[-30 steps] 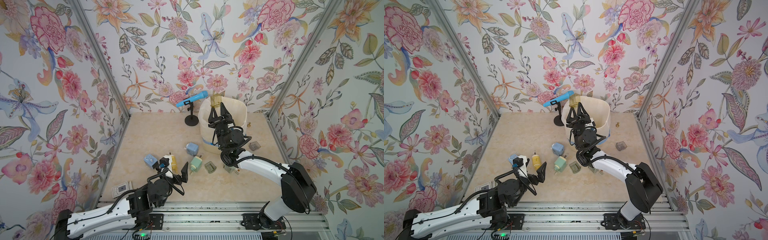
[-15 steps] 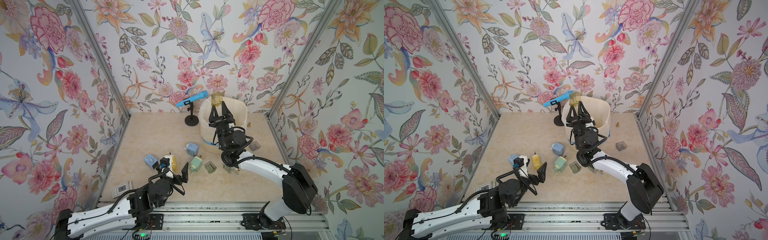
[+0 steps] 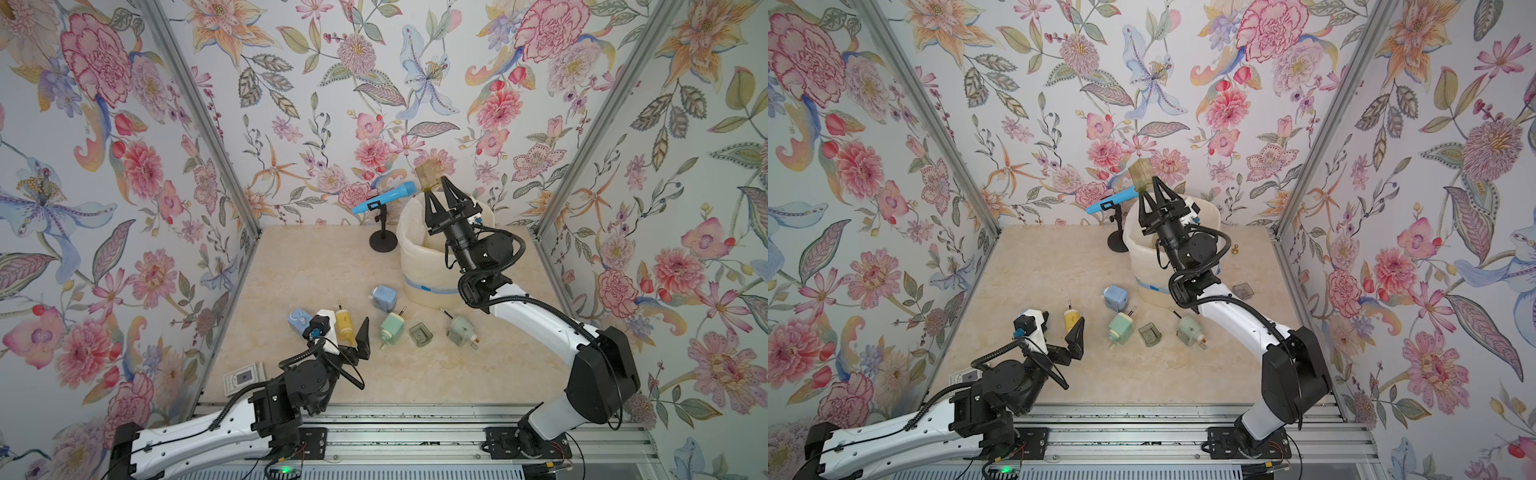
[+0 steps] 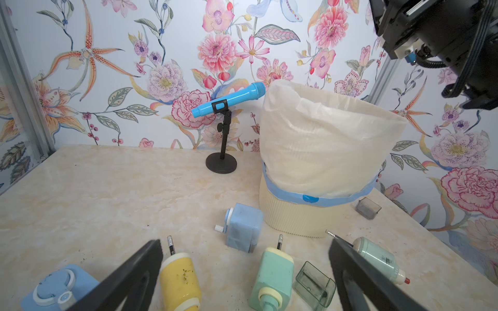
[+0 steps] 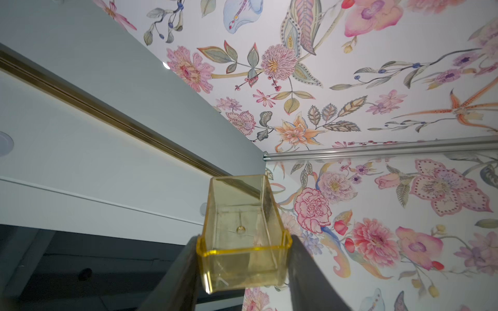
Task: Take out the pencil sharpener tray and clean the shavings
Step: Pour the shavings into the trash bin, then place the container at the center of the board.
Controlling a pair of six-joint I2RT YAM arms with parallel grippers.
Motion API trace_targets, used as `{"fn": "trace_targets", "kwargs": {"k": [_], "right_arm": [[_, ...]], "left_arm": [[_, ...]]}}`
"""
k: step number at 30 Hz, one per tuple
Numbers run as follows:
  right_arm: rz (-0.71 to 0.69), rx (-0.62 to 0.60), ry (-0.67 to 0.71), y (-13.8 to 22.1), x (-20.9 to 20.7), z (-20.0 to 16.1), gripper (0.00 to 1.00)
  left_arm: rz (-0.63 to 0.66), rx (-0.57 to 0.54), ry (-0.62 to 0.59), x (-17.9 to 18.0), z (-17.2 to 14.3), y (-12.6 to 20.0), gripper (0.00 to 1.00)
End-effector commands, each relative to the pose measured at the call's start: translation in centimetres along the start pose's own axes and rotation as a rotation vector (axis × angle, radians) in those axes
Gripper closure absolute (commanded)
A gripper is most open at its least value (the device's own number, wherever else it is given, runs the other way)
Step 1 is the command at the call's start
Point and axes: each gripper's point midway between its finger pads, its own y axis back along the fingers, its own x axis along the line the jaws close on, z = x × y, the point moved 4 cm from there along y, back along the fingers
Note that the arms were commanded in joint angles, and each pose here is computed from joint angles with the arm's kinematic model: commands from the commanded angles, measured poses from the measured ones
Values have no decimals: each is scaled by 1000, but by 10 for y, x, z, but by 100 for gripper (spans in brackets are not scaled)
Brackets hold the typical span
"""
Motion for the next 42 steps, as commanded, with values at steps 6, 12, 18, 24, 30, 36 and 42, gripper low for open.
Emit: {"fn": "trace_targets", "kwargs": {"k": [6,12,18,24,30,36,42], "right_arm": [[-166,451,409,-3,13,-13,82],[-302,684,779,26,0,-25,83],[-356,832,1194,90,-17,-63,82],[-409,859,1412,153,-55,-83,82],[-455,926,1457,203,-108,-89,81],[-458,927,1442,224,-153,-91,83],[-417,989,1420,246,-193,-105,77]], "left_arm": [[58,-131,-77,14,3,4,0],[103,-134,-81,28,0,-13,0],[178,-107,-38,59,0,-42,0],[32,-3,-33,49,8,-92,0],[77,61,-81,55,15,-119,0],[145,48,16,91,23,-120,0],[144,84,51,96,9,-116,0]]}}
